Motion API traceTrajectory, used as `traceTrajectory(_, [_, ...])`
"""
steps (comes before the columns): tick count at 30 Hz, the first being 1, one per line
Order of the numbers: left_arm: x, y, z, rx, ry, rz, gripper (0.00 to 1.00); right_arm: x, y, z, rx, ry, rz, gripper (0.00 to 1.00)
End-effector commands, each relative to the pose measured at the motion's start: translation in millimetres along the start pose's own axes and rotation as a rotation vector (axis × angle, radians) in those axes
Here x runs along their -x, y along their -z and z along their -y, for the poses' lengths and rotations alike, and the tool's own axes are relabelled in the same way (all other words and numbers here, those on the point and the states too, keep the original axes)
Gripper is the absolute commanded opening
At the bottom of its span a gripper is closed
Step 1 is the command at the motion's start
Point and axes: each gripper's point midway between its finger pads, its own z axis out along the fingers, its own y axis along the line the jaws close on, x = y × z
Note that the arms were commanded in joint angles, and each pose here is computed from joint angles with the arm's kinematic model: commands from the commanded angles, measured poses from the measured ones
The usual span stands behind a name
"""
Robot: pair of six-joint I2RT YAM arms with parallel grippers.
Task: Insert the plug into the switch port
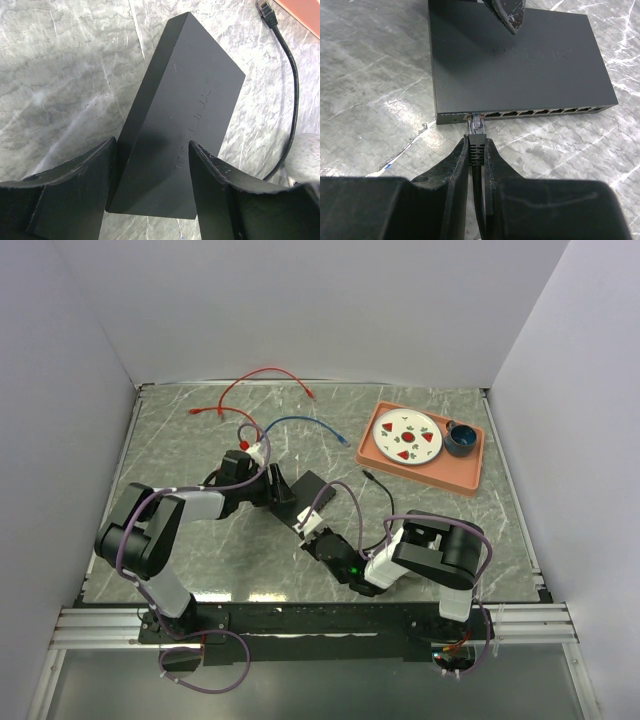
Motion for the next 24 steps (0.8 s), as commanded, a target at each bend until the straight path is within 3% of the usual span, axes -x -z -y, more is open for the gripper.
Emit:
traceTrajectory(1, [-104, 15, 3, 0.009, 0.119, -0.341, 0.64, 38, -12, 9, -0.075, -0.074, 0.103, 0.0])
traceTrajectory(11, [-122, 27, 13, -0.02, 0.137, -0.362, 0.6, 40, -14, 13, -0.103, -0.08, 0.102, 0.0])
traceTrajectory(24, [-131, 35, 57, -0.117, 0.062, -0.413, 0.59, 51, -16, 7, -0.063, -0.062, 0.14, 0.0])
